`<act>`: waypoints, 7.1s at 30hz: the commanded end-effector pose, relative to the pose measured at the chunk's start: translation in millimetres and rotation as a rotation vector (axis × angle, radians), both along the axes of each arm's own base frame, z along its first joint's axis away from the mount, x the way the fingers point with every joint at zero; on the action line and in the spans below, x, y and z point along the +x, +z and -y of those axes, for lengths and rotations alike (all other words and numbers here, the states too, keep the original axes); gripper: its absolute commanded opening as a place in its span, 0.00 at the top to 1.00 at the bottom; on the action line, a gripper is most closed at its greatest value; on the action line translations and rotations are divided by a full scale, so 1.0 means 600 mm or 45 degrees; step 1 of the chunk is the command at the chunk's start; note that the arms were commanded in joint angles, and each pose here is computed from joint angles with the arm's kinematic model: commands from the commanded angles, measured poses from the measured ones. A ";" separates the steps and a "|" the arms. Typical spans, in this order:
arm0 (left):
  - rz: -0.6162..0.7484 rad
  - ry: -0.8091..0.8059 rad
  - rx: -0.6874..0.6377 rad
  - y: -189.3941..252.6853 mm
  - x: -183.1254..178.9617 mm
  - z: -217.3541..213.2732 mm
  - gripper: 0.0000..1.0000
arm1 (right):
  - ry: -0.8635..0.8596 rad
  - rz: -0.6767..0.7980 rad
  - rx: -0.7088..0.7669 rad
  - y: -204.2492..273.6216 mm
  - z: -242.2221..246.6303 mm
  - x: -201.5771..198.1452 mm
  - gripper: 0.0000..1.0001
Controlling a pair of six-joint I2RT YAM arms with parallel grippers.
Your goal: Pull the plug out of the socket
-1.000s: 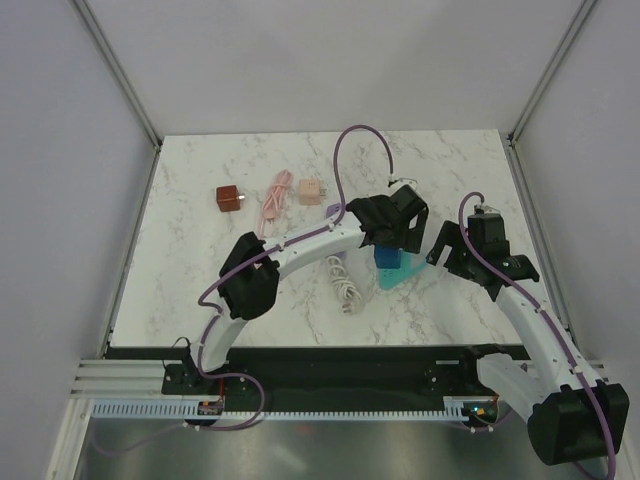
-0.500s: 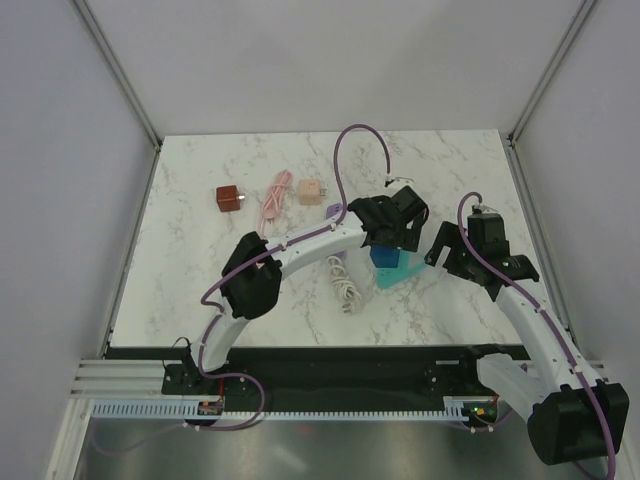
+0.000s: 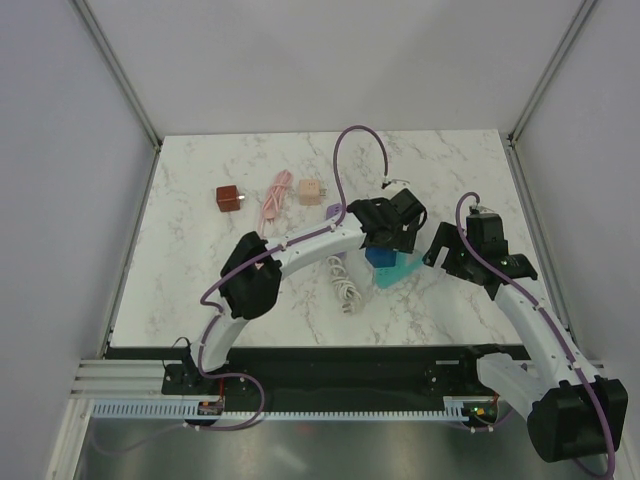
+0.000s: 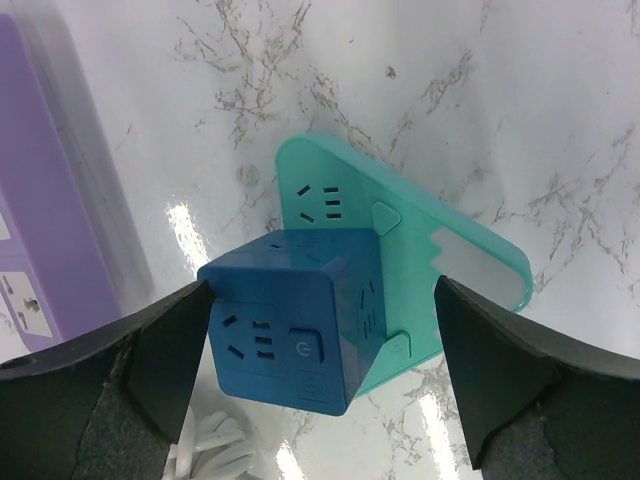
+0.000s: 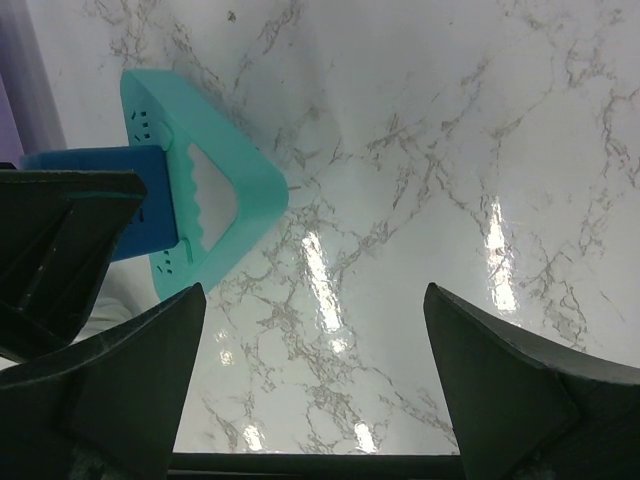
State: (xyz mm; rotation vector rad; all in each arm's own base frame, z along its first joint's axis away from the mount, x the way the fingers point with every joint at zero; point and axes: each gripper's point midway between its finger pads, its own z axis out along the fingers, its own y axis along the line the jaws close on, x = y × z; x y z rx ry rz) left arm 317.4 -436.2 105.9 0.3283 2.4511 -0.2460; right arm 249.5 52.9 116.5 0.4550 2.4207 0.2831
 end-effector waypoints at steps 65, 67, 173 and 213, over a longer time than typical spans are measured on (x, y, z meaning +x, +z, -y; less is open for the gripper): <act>0.415 -0.871 -0.321 0.195 -0.092 -0.040 0.98 | 0.718 0.323 0.701 0.067 -0.187 -0.010 0.30; 0.446 -0.888 -0.318 0.205 -0.093 -0.043 0.98 | 0.714 0.315 0.692 0.062 -0.186 -0.012 0.30; 0.360 -0.869 -1.312 0.382 -0.126 -0.065 0.98 | 0.240 0.081 0.566 -0.045 -0.133 0.004 1.00; 0.328 -0.151 -0.792 0.128 0.331 0.046 0.98 | 0.228 0.126 0.457 -0.039 -0.080 -0.034 1.00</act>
